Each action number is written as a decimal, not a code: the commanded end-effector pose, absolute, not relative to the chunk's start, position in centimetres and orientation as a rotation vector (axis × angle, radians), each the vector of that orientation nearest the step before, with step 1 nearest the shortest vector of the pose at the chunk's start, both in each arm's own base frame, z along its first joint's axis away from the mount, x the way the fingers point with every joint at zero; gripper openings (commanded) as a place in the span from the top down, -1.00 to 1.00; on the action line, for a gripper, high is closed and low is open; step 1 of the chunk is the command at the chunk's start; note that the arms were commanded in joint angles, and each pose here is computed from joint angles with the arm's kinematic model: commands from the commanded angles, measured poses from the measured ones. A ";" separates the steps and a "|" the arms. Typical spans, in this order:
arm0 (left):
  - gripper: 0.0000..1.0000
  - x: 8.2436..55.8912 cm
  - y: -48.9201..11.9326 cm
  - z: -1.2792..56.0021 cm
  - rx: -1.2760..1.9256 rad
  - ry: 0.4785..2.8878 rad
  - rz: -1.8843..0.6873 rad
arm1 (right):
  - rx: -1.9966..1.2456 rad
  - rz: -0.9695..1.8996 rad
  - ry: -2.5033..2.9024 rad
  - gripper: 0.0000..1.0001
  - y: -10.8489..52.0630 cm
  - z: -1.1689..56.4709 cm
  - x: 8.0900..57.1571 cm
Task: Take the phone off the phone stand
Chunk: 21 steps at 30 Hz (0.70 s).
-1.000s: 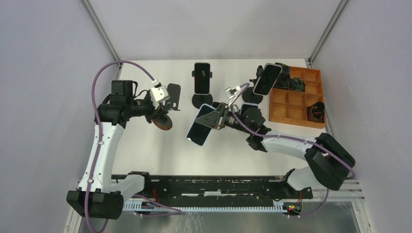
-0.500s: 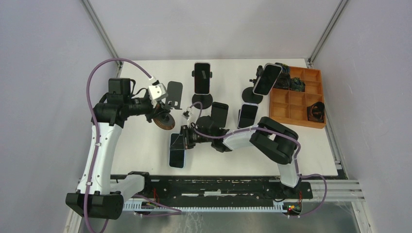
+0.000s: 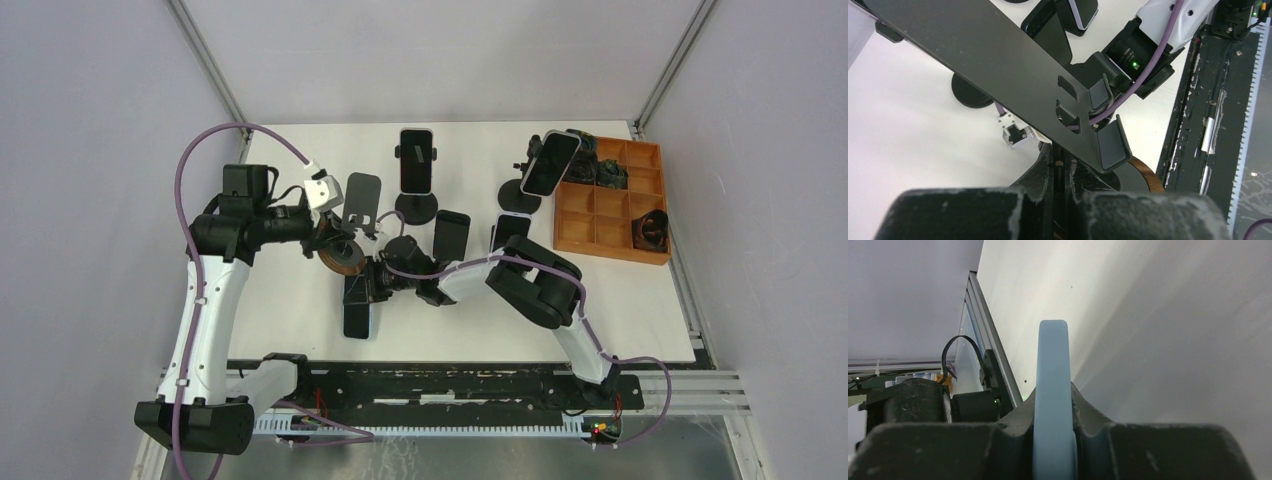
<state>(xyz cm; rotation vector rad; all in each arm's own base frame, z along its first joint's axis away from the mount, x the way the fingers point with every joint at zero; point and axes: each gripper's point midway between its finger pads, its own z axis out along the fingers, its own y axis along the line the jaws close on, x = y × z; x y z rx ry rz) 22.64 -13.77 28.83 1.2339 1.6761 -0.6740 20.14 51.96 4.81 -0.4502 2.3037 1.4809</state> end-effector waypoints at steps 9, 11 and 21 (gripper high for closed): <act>0.96 20.7 -14.7 31.0 1.290 1.554 -0.730 | -0.337 1.198 2.307 -0.96 49.0 3.5 23.2; 0.96 20.4 -14.9 31.1 1.301 1.537 -0.739 | -0.346 1.171 2.283 -0.96 48.6 4.4 23.5; 0.96 19.9 -15.1 31.6 1.327 1.506 -0.764 | -0.454 1.176 2.127 -0.97 46.2 11.2 24.1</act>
